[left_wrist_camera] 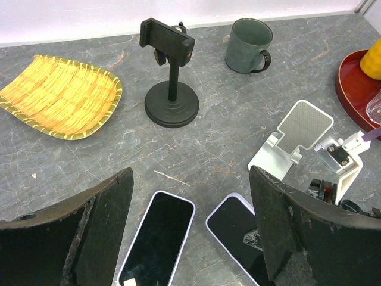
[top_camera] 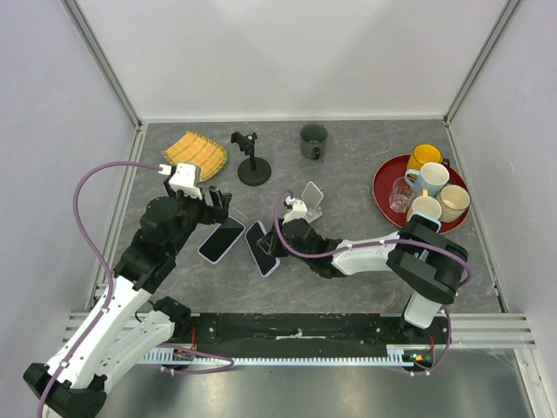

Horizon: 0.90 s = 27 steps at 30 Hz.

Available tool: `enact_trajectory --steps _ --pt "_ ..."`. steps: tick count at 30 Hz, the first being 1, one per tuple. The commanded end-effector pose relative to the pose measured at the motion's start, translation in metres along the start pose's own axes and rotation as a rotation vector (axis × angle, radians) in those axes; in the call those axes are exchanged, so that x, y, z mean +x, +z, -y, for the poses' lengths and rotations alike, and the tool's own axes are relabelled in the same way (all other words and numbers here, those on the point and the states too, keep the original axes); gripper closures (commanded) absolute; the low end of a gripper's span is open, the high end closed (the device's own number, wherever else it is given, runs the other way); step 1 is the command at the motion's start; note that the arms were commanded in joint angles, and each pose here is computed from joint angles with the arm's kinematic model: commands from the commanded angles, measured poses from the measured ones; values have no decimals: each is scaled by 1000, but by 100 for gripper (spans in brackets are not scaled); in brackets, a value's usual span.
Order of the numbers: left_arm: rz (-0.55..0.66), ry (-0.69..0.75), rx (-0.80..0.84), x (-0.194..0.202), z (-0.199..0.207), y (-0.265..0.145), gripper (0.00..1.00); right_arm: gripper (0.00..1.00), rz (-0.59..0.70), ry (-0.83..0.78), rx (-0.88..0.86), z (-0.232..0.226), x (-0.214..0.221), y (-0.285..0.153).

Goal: Remove the phone from the phone stand

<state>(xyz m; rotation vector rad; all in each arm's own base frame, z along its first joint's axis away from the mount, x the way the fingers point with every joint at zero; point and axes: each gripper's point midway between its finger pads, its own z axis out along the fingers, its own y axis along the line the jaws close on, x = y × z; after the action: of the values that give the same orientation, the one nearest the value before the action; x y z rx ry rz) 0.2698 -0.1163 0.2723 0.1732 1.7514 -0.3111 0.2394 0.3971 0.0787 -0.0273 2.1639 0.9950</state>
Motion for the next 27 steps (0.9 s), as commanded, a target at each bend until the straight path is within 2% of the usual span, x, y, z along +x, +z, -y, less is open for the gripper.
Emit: enact_trajectory --steps 1,7,13,17,23,26,27 --pt "45 -42 -7 -13 0 -4 15 98 90 103 -12 -11 -18 10" --pt "51 -42 -9 -14 -1 -6 15 98 75 110 -1 -9 -10 28" --pt "53 -41 -12 -14 -2 -6 15 98 67 72 -51 -26 -12 55" --pt "58 -39 -14 -16 -2 -7 15 98 73 60 -106 -47 -23 76" --pt "64 -35 -23 -17 -4 -8 15 98 84 57 -135 -54 -37 101" --pt "63 -34 -26 -16 -5 -8 15 95 72 70 -121 -48 -33 104" --pt "63 -34 -29 -16 -6 -8 15 91 65 72 -119 -46 -31 103"
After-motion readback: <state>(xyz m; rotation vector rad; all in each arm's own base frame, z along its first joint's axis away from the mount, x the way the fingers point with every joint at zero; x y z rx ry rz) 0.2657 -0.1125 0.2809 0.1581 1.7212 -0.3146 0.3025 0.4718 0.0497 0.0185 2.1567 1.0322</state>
